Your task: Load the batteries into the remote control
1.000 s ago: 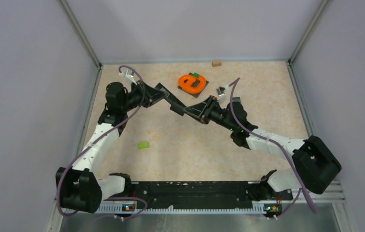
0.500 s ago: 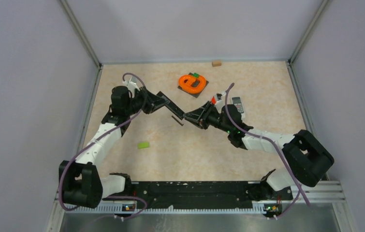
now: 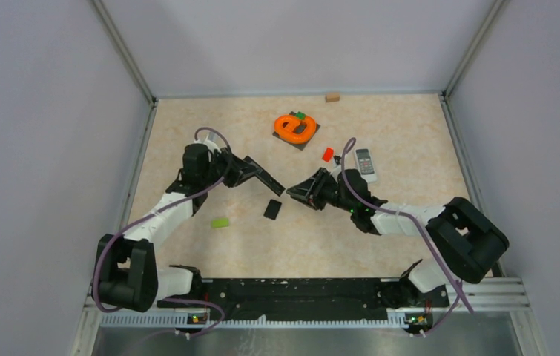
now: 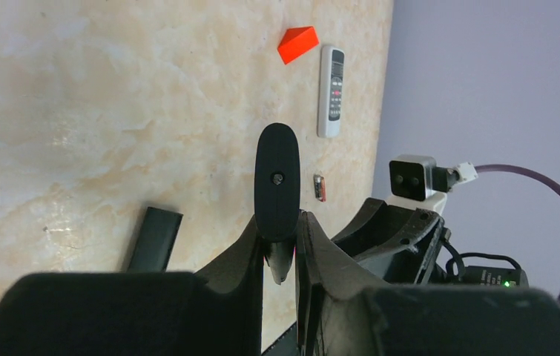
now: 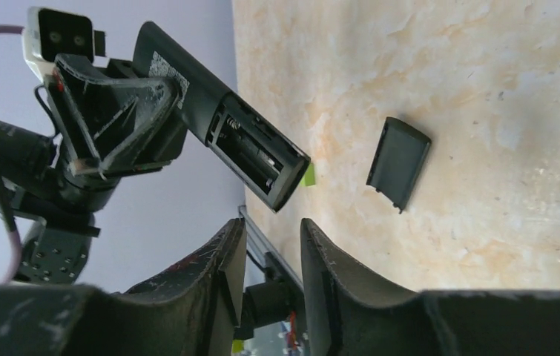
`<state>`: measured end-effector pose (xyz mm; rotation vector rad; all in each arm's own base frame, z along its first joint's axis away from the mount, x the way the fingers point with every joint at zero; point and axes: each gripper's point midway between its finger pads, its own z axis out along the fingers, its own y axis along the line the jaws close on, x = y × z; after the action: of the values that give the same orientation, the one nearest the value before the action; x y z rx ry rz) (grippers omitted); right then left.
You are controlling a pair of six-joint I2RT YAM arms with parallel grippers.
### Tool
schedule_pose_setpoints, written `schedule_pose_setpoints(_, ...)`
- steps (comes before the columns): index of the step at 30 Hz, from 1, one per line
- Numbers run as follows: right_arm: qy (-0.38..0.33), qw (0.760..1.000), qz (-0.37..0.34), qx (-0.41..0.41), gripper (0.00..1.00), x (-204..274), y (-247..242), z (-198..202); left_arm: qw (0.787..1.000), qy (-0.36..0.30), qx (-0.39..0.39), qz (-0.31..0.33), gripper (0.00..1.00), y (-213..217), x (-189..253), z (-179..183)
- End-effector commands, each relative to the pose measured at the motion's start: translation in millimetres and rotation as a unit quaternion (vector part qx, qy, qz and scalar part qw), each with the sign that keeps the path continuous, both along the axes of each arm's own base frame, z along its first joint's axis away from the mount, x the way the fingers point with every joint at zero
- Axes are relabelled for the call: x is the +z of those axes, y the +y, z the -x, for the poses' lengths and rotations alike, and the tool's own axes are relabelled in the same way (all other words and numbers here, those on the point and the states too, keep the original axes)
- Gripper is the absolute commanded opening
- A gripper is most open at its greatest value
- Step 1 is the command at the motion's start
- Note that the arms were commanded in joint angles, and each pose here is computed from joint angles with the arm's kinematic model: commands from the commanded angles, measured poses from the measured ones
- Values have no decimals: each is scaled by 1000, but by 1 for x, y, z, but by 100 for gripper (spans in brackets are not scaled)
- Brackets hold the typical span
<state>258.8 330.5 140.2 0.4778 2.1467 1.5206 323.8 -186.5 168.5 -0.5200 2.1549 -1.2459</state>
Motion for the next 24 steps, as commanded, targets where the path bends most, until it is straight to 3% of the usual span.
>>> schedule_pose_setpoints(1,-87,996,35,6,41,22,-6,-8,998,-56,12,-16,0,5,15,-11)
schedule_pose_setpoints(5,-136,988,66,10,72,40,-14,-9,997,-79,-16,-11,0,-1,28,-7)
schedule_pose_setpoints(9,-199,975,93,39,80,61,-17,-12,988,-133,-81,15,0,-15,55,7)
schedule_pose_setpoints(14,-274,951,67,128,81,90,-4,3,960,-210,-179,53,0,-31,98,39)
schedule_pose_setpoints(19,-320,920,-8,226,79,114,11,38,930,-262,-246,80,0,-36,128,69)
schedule_pose_setpoints(24,-375,876,-91,288,51,146,19,73,917,-287,-264,89,0,-38,143,79)
